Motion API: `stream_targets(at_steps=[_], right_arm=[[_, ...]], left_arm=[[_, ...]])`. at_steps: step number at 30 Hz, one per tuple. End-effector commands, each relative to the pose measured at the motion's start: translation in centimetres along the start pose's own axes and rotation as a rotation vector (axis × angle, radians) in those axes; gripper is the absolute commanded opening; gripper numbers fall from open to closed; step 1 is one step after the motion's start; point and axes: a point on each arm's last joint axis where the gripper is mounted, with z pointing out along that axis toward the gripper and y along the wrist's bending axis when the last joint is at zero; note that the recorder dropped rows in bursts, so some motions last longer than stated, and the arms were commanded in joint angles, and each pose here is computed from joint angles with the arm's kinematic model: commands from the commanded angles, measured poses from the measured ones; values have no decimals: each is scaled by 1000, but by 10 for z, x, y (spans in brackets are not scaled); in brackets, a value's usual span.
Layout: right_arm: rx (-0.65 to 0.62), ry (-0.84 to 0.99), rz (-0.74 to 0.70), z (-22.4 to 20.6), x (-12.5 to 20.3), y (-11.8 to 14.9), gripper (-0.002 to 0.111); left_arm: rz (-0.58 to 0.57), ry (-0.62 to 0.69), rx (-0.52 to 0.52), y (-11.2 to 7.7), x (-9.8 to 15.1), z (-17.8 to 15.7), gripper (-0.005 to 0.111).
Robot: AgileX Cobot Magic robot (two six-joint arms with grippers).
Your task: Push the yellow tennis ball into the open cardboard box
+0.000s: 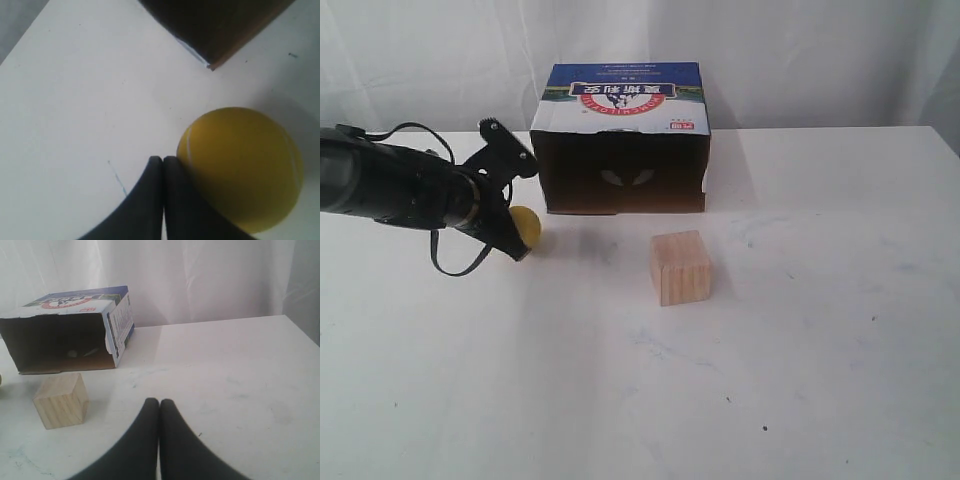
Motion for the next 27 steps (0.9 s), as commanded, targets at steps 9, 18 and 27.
stream_targets(at_steps=[9, 18, 27], right_arm=[[0, -9, -5, 0, 1, 0, 0], [0, -9, -1, 0, 1, 0, 0], [0, -9, -1, 0, 1, 0, 0]], left_arm=[[4, -112, 133, -46, -38, 12, 0], [7, -159, 123, -50, -59, 31, 0], [27, -253, 74, -39, -92, 42, 0]])
